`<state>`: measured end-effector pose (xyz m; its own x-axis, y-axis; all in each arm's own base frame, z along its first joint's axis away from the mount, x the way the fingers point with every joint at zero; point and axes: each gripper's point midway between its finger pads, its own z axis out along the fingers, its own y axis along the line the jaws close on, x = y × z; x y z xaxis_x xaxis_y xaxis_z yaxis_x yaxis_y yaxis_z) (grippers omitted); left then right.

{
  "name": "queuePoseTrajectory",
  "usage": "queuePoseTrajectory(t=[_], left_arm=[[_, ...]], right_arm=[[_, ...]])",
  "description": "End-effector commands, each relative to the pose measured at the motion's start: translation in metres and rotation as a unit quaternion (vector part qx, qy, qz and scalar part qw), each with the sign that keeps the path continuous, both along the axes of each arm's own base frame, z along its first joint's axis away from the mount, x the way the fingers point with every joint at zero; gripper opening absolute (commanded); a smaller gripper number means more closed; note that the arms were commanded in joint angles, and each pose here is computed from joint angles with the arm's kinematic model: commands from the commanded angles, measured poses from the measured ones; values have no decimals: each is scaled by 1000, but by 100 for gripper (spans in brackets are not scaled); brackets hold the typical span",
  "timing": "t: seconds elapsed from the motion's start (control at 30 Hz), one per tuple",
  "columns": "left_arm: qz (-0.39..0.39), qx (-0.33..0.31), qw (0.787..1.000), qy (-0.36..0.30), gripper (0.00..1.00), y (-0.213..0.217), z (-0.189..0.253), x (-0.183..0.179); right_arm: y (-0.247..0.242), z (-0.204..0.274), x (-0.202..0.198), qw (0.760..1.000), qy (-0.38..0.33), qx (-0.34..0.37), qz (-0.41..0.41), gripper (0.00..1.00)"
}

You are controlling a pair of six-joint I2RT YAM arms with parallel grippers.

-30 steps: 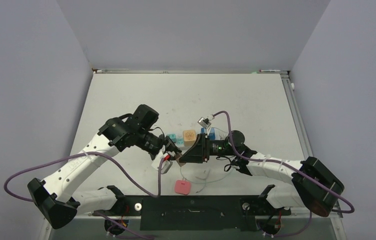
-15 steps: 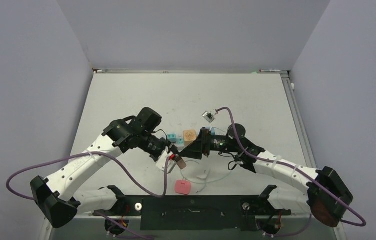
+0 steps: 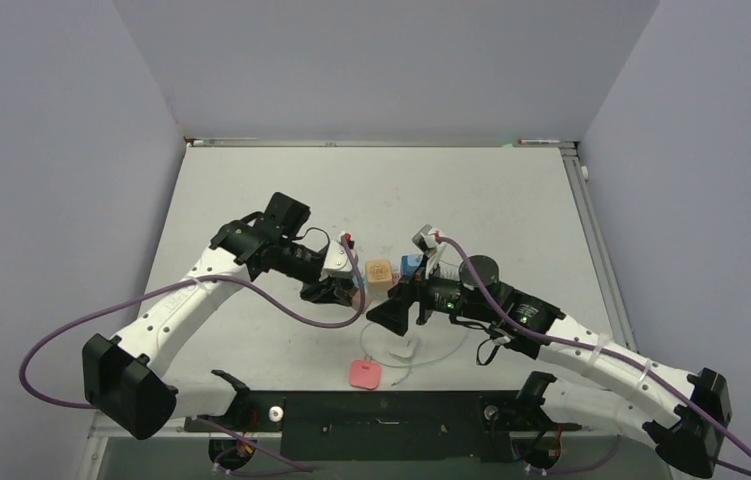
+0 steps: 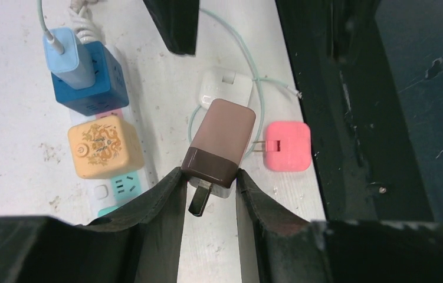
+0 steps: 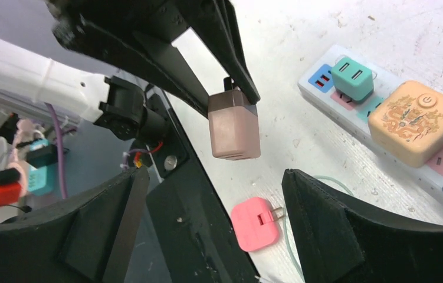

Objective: Insert the plug
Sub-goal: Insert the plug into the socket.

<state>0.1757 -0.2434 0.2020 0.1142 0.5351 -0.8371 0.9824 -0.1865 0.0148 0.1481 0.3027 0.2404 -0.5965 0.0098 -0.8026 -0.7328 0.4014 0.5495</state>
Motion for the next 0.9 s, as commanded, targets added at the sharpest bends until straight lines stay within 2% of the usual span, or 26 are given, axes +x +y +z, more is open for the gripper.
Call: queuePoseTrajectory(t=[0.0, 0.17, 0.43, 0.5, 0.67, 0.83, 0.87], left_arm=[[0, -62, 997, 35, 0, -16, 31, -8], [-10, -58, 997, 55, 0, -16, 36, -14], [-28, -52, 997, 58, 0, -12, 35, -26], [-32, -50, 996, 61, 0, -12, 34, -29], [-33, -52, 996, 61, 0, -14, 37, -27], [-30, -53, 996, 57, 0, -15, 40, -25], [-28, -53, 997, 58, 3, -15, 40, -24]], right_arm=[[12, 5, 2, 997, -65, -39, -7, 86], [32, 4, 0, 993, -95, -65, 7, 80], [36, -1, 6, 985, -130, -113, -20, 69], [38, 0, 5, 984, -136, -115, -20, 63], [40, 0, 2, 982, -142, -120, -21, 32], [37, -8, -5, 983, -134, -124, -15, 20], [34, -10, -3, 983, -132, -127, -26, 16]])
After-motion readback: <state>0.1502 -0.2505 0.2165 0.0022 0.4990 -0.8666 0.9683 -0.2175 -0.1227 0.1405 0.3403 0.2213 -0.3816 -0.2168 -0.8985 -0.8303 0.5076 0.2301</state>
